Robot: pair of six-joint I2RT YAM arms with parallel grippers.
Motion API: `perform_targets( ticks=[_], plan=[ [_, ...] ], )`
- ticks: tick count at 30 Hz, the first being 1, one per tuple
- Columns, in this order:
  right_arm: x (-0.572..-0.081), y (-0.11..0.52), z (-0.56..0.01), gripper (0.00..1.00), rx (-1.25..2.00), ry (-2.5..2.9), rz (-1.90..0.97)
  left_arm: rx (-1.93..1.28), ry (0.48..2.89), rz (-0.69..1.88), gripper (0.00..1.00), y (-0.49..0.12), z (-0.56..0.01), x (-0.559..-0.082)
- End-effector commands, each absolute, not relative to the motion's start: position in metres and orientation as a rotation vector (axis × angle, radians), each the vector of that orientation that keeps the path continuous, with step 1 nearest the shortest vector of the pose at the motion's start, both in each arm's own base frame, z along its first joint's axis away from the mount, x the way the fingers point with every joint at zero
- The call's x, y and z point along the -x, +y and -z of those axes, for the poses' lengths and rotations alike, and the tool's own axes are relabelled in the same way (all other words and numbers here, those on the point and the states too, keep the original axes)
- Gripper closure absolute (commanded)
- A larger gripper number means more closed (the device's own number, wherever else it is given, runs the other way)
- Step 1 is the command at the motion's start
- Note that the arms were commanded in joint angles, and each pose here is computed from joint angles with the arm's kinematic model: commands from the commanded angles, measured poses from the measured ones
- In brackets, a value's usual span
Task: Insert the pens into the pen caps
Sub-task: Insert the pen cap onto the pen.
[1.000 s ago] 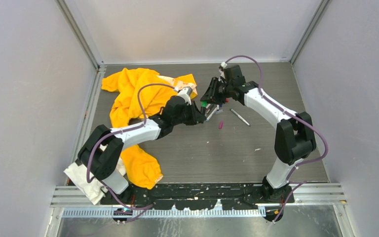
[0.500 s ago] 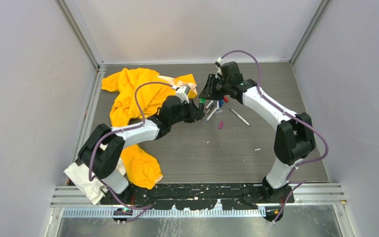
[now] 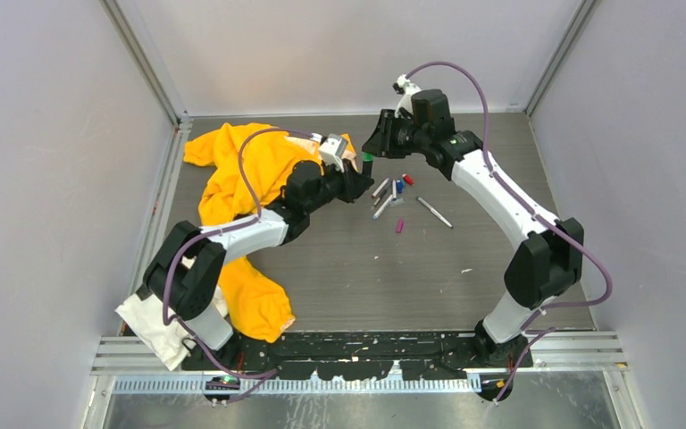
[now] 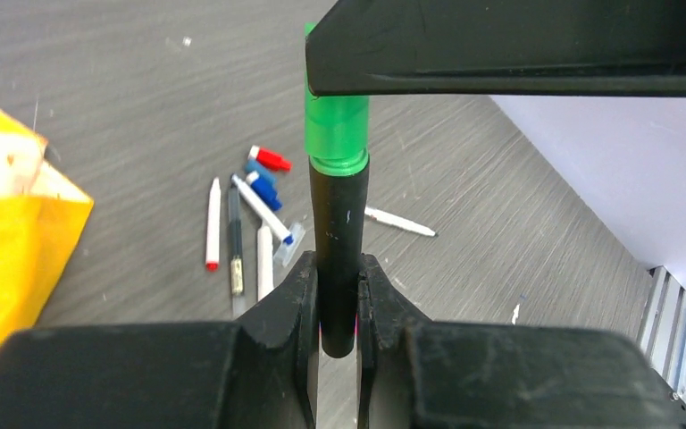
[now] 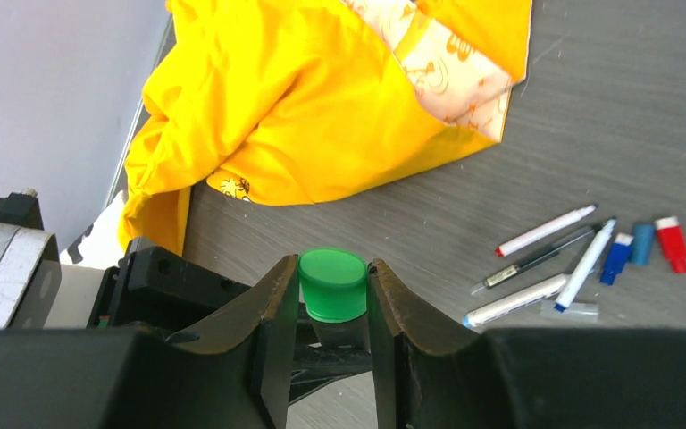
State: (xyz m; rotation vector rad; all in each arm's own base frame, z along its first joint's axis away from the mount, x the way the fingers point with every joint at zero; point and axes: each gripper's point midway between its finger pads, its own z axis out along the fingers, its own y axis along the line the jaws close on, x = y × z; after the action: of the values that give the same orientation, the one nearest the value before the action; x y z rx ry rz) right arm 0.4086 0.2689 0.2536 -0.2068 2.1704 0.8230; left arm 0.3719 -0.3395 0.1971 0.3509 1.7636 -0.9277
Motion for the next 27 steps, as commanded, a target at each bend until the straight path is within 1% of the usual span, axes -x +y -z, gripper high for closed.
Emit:
perform_targets(
  ticks=[1, 5, 15, 19, 23, 27],
  plan=[
    [-0.357, 0.286, -0.284, 0.91, 0.431, 2.135, -0.929, -0.367, 1.378, 0.891, 0.99, -0.337, -0.303, -0.397],
    [-0.350, 0.282, -0.287, 0.84, 0.490, 2.096, -0.905, -0.423, 1.343, 0.854, 0.99, -0.335, -0.304, -0.394],
    [-0.335, 0.282, -0.304, 0.59, 0.571, 2.043, -0.937, -0.561, 1.302, 0.759, 0.99, -0.334, -0.295, -0.388],
    [-0.334, 0.281, -0.314, 0.51, 0.575, 2.020, -0.941, -0.599, 1.300, 0.763, 0.99, -0.336, -0.289, -0.384],
    [-0.335, 0.280, -0.323, 0.48, 0.570, 1.999, -0.948, -0.613, 1.304, 0.777, 0.99, -0.336, -0.283, -0.378],
    [-0.335, 0.275, -0.333, 0.41, 0.590, 1.972, -0.949, -0.623, 1.305, 0.794, 1.00, -0.336, -0.279, -0.373]
  ],
)
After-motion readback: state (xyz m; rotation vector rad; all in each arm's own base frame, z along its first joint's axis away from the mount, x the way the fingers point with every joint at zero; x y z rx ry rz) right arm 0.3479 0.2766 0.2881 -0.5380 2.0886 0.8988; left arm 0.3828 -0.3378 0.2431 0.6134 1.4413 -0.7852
